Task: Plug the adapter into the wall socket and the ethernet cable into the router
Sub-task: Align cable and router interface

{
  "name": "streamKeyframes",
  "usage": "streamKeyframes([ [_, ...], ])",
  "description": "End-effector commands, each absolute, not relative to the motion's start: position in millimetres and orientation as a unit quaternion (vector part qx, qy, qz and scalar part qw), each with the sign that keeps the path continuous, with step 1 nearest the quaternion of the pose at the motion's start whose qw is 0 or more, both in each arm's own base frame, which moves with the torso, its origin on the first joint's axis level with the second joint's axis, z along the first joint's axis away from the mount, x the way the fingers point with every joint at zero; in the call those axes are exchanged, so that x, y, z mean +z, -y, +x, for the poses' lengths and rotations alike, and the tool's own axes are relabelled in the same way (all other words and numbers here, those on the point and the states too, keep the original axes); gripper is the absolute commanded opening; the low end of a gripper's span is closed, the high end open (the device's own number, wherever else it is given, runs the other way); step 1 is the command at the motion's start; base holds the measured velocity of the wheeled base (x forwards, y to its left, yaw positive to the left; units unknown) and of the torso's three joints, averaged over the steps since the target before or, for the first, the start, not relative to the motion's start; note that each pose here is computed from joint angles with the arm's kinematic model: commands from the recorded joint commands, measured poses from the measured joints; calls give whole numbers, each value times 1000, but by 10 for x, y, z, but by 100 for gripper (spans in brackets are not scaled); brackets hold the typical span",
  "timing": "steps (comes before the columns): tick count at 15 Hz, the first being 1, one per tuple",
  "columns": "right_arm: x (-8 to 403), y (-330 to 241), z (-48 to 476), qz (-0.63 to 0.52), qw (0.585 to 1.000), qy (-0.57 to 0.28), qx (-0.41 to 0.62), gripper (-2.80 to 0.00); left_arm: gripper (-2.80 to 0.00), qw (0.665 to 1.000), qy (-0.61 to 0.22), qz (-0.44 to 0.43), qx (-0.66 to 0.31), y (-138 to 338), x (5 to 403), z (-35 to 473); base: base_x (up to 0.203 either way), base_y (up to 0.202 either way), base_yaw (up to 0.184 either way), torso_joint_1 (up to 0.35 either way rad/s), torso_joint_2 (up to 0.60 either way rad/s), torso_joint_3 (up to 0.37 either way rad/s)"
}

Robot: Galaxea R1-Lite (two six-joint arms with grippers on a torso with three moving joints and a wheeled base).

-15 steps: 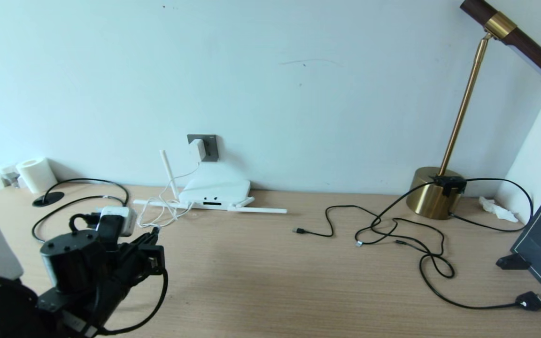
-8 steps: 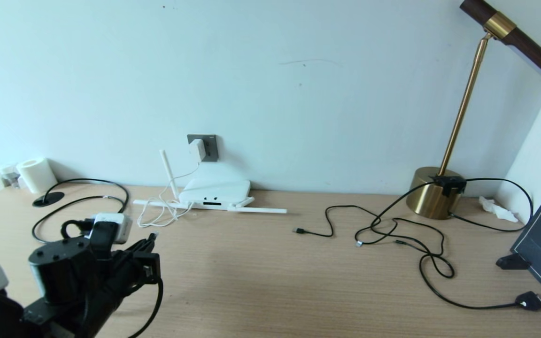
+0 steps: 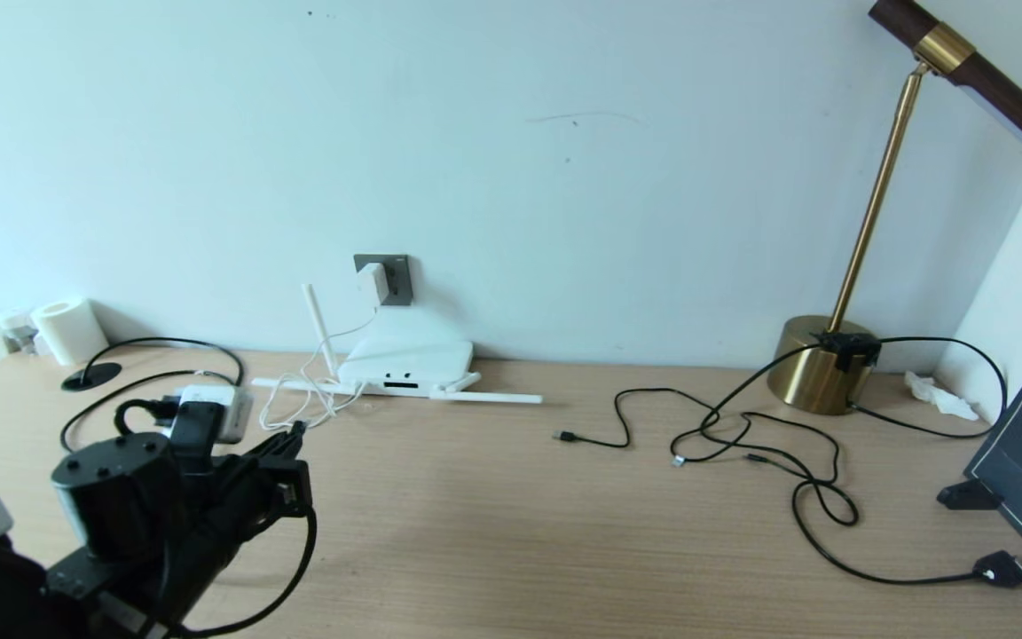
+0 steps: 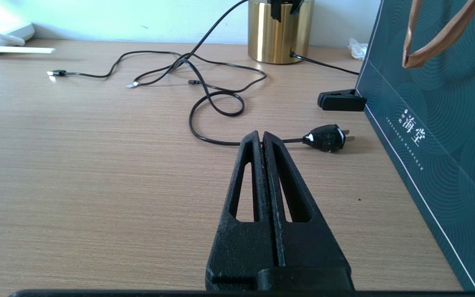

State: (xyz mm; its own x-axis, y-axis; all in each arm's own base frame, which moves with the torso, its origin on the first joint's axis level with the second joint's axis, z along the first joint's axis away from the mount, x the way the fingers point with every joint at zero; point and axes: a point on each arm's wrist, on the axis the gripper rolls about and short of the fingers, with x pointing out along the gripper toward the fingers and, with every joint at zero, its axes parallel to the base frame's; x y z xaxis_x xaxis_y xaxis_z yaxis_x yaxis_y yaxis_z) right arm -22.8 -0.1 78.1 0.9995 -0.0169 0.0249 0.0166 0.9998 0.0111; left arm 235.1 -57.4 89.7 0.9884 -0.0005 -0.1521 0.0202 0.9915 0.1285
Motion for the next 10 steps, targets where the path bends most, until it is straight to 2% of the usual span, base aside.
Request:
streamKeyframes([
  [1, 751, 1, -220, 5, 1000, 8, -8, -280, -280, 998, -53, 30, -27, 603, 972, 2412, 0, 0, 0, 0, 0, 0],
  [4, 747, 1, -219, 6, 1000, 7, -9, -280, -280, 997, -43, -23, -62, 657, 987, 2553, 0, 0, 0, 0, 0, 0],
  [10, 752, 1, -220, 5, 1000, 8, -8, -280, -280, 991, -38, -40, -118, 782, 922, 2812, 0, 0, 0, 0, 0, 0],
])
